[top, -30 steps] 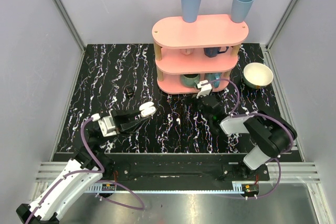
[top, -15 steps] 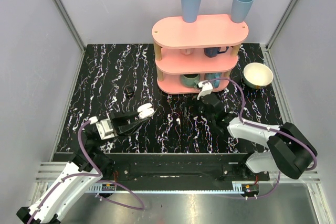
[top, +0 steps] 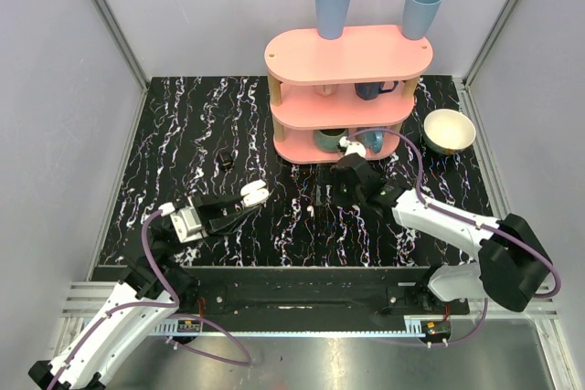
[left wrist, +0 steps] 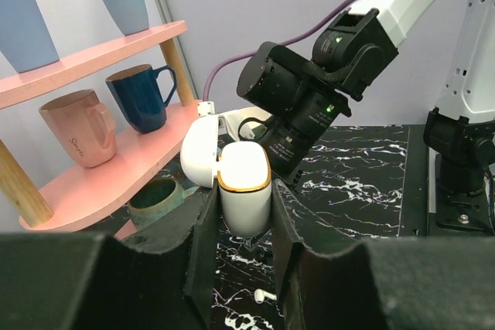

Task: Insert the wireless bluetooth earbuds into the charging case
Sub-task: Pick up the right earbud from the center of the board.

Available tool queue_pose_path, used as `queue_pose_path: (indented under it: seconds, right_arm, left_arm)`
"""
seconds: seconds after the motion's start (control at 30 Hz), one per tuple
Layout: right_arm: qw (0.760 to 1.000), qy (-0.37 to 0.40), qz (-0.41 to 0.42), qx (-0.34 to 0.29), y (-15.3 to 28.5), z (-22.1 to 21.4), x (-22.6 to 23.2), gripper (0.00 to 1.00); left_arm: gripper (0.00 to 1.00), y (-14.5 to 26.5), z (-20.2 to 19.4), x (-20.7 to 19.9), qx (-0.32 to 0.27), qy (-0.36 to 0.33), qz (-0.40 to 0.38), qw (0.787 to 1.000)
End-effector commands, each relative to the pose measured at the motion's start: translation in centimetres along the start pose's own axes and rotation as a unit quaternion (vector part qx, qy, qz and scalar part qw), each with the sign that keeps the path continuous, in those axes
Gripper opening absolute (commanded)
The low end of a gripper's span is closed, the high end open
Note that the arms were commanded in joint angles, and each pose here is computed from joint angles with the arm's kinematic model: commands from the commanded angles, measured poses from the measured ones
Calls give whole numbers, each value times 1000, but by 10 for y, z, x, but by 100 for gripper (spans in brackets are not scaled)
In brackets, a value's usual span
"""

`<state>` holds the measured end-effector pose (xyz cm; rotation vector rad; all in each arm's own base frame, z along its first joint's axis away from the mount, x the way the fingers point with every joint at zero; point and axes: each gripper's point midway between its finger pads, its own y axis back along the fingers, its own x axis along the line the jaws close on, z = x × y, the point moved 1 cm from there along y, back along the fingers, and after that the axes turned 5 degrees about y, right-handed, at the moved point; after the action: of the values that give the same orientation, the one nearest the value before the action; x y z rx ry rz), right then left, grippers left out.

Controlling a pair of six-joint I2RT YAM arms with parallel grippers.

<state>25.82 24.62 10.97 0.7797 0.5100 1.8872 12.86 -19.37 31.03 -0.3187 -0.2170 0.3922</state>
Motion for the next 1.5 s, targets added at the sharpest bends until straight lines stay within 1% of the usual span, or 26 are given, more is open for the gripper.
queue_pose_path:
  seconds: [0.0, 0.07, 0.13, 0.17, 0.2, 0.3, 0.4, 0.43, 0.53, 0.57, 0.63, 0.67, 0.73, 0.77, 0.83, 0.9, 1.03, 1.1, 1.37, 1.47]
  right_arm:
    - [996, -52, -72, 14, 18, 2, -7, 100]
    - [996, -56, -72, 9, 20, 3, -3, 100]
    - [995, -67, -75, 21, 22, 1, -2, 100]
    - [995, -71, -67, 29, 22, 0, 2, 100]
    - [996, -70, -36, 49, 23, -4, 15, 100]
    - [993, -87, -23, 79, 17, -16, 23, 98]
    - [992, -89, -20, 87, 6, -26, 25, 94]
    - [991, -88, -25, 96, 0, -31, 24, 90]
    - [993, -55, -14, 104, -12, -31, 33, 87]
    - [995, -29, -7, 100, -14, -25, 36, 84]
    - [994, 1, -5, 107, -20, -27, 36, 81]
    - [994, 26, 0, 105, -21, -24, 37, 77]
    - [992, 61, 7, 111, -26, -24, 37, 75]
    - [992, 68, 11, 107, -28, -20, 40, 71]
    - [990, 83, 7, 112, -34, -22, 38, 69]
    - [989, 91, 10, 117, -38, -22, 40, 60]
    - [986, 98, 3, 137, -47, -32, 38, 55]
    - [985, 99, 3, 140, -50, -33, 39, 50]
    - [986, 94, -20, 138, -64, -35, 36, 49]
    - [986, 94, -28, 136, -68, -35, 34, 48]
  left_arm:
    - [0, -2, 24, 4, -22, -31, 8, 999]
    - [0, -2, 25, 4, -23, -32, 9, 999]
    - [0, -2, 24, 4, -21, -30, 9, 999]
    - [0, -2, 24, 4, -21, -31, 10, 999]
    - [0, -1, 23, 5, -20, -32, 11, 999]
    - [0, -1, 21, 5, -18, -31, 11, 999]
    - [0, -2, 20, 6, -17, -29, 14, 999]
    - [0, -2, 20, 6, -17, -28, 14, 999]
    - [0, -2, 19, 6, -16, -26, 13, 999]
    - [0, -2, 20, 6, -18, -27, 14, 999]
    - [0, -2, 19, 7, -16, -26, 15, 999]
    - [0, -2, 20, 6, -16, -28, 15, 999]
    - [0, -2, 19, 6, -15, -28, 15, 999]
    - [0, -2, 19, 7, -14, -28, 15, 999]
    - [0, -2, 18, 7, -12, -26, 16, 999]
    - [0, -2, 18, 7, -11, -26, 15, 999]
    - [0, -1, 18, 7, -13, -26, 18, 999]
    - [0, -1, 18, 8, -14, -26, 20, 999]
    - [0, -6, 17, 8, -10, -24, 13, 1000]
    - [0, -9, 11, 8, -1, -20, 6, 1000]
